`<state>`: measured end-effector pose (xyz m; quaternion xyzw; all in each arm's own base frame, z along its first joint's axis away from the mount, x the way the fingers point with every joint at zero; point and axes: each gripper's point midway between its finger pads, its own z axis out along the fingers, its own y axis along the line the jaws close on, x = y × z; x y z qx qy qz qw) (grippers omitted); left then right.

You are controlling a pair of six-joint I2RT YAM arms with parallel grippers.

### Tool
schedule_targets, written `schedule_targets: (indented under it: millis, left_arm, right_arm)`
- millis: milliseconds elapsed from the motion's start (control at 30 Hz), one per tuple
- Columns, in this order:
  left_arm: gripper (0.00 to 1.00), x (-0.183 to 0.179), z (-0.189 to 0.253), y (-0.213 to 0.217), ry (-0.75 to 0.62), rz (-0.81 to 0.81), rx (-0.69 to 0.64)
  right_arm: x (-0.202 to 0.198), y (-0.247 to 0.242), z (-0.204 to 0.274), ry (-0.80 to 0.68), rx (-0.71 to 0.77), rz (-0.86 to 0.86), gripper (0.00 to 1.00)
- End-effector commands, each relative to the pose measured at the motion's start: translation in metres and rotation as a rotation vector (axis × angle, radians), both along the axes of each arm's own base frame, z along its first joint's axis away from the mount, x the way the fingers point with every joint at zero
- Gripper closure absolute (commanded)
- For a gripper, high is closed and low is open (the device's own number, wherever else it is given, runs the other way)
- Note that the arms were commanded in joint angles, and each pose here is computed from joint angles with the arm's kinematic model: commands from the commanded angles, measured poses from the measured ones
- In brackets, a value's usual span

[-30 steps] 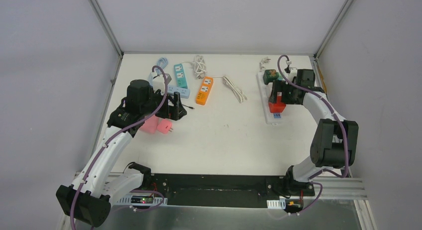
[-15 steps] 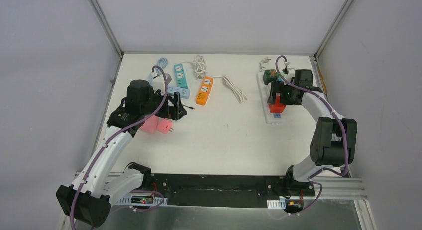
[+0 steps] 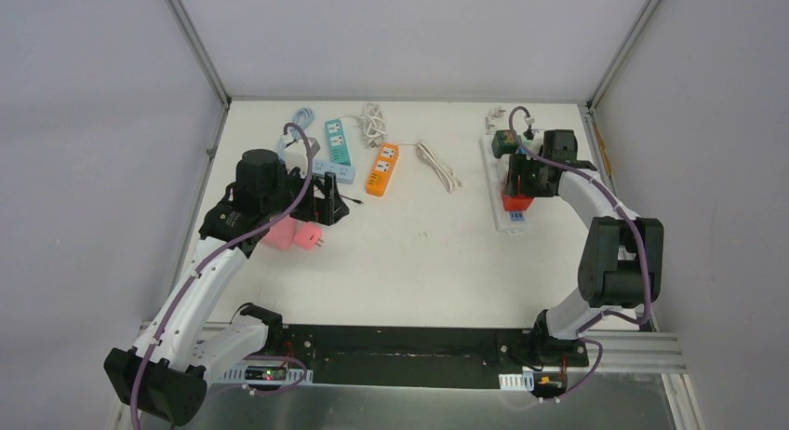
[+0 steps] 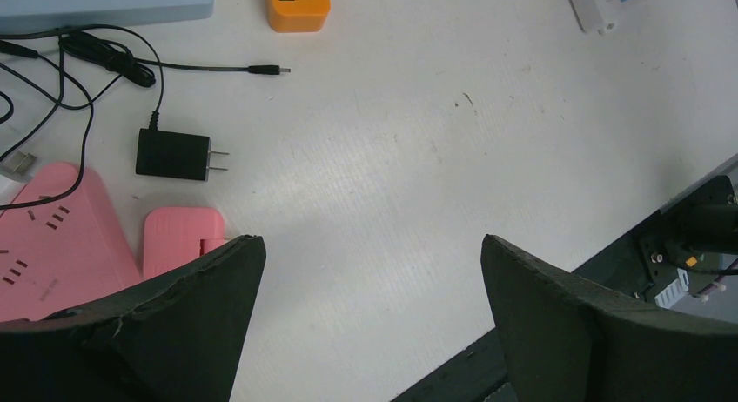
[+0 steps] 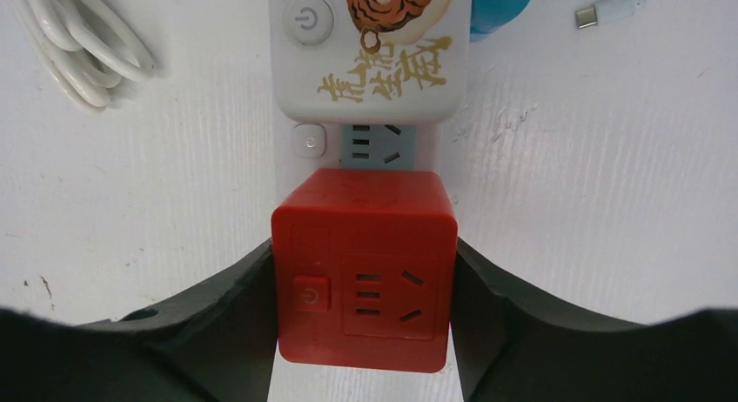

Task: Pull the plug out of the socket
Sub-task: Move the socket to the center of the board.

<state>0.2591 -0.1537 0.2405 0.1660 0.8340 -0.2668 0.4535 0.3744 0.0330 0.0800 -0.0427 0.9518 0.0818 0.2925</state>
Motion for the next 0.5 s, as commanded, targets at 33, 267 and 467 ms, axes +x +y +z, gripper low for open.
schedule_targets:
  millis: [33, 267, 467]
  left_arm:
    - [0.01, 0.004, 0.011, 0.002, -0.058, 0.006, -0.008]
    - [0.01, 0.005, 0.009, 0.003, -0.054, 0.008, -0.005]
    - [0.01, 0.008, 0.005, 0.003, -0.043, 0.014, 0.004]
  right_arm:
    - [-0.009, 0.02, 0.031, -0.044, 0.097, -0.018, 0.62]
    - [-0.054, 0.053, 0.035, -0.038, 0.213, 0.04, 0.59]
    - [-0.096, 0.083, 0.029, -0.018, 0.328, 0.165, 0.32]
